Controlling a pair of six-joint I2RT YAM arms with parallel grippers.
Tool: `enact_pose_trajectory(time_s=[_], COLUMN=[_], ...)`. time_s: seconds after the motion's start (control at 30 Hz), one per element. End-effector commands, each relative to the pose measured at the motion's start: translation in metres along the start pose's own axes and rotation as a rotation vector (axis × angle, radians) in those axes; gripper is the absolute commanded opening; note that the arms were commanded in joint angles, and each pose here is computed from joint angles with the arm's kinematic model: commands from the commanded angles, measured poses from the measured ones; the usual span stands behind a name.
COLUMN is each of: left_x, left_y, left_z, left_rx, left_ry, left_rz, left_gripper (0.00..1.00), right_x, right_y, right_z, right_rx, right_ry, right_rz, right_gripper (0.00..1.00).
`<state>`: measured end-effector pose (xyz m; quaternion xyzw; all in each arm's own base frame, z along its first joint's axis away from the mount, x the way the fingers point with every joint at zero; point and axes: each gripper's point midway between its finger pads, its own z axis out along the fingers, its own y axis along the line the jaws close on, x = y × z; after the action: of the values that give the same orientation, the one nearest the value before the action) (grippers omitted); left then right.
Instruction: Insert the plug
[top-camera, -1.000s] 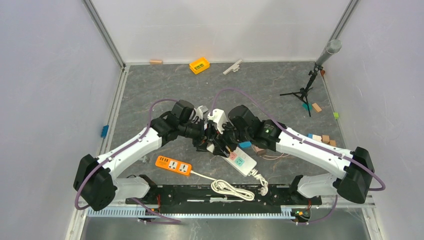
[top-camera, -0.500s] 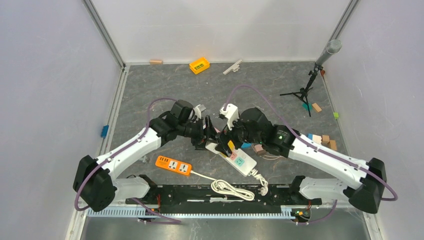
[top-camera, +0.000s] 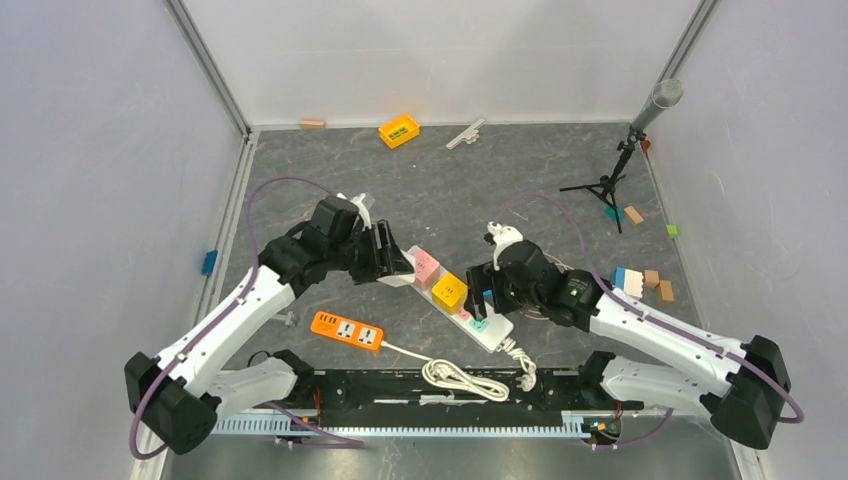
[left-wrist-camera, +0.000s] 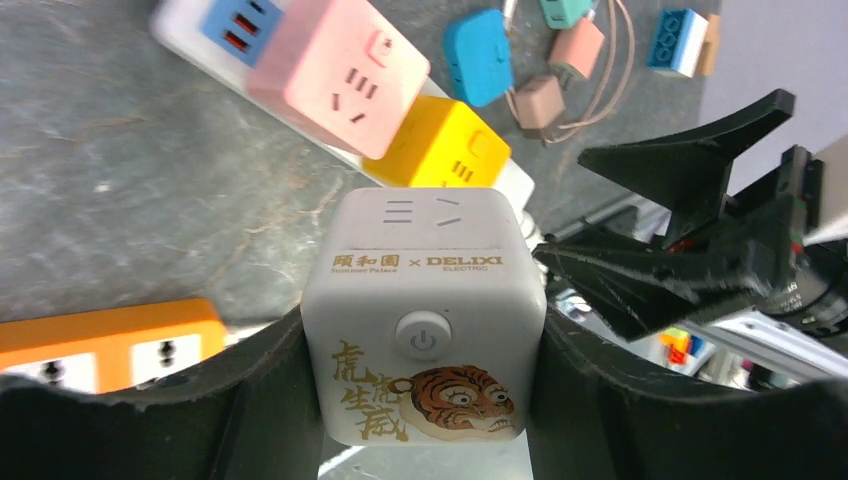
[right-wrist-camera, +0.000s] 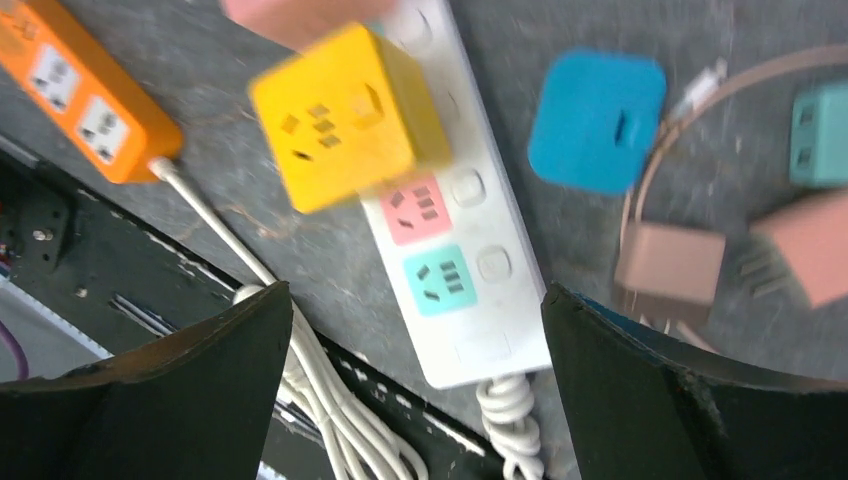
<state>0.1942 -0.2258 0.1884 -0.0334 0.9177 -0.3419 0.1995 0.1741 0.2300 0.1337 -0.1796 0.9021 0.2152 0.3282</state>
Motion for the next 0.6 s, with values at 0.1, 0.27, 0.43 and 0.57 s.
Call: enact_pose_trajectory(time_s=[0.1,0.27,0.43,0.57], left_x=[-0.026,-0.029,-0.03,-0.03], left_y=[0.025,0.033,0.024,0.01], left_z=[-0.034,-0.041,-0.043,-0.042], left_rx=[-0.157,-0.19,-0.144,-0.064], left_ry=[-0.182,-0.236,-0.245,-0.248], left_rz=[0.125,0.069,0.074,0.082], left_gripper=[0.02,0.02,0.02,0.02], right_x=[0.078,0.109,0.112,0.096], right_y=[-0.016,-0.026,-0.023,-0.004], right_z=[-0.005,-0.004,0.012,0.023], right_rx=[0.043,0.062,0.002,-0.113], right_ry=[0.246,0.301,0.289,0.259], right_rz=[0.267,0.38,0.411,0.363], right_gripper=[0.98,0.98,0.98,0.98])
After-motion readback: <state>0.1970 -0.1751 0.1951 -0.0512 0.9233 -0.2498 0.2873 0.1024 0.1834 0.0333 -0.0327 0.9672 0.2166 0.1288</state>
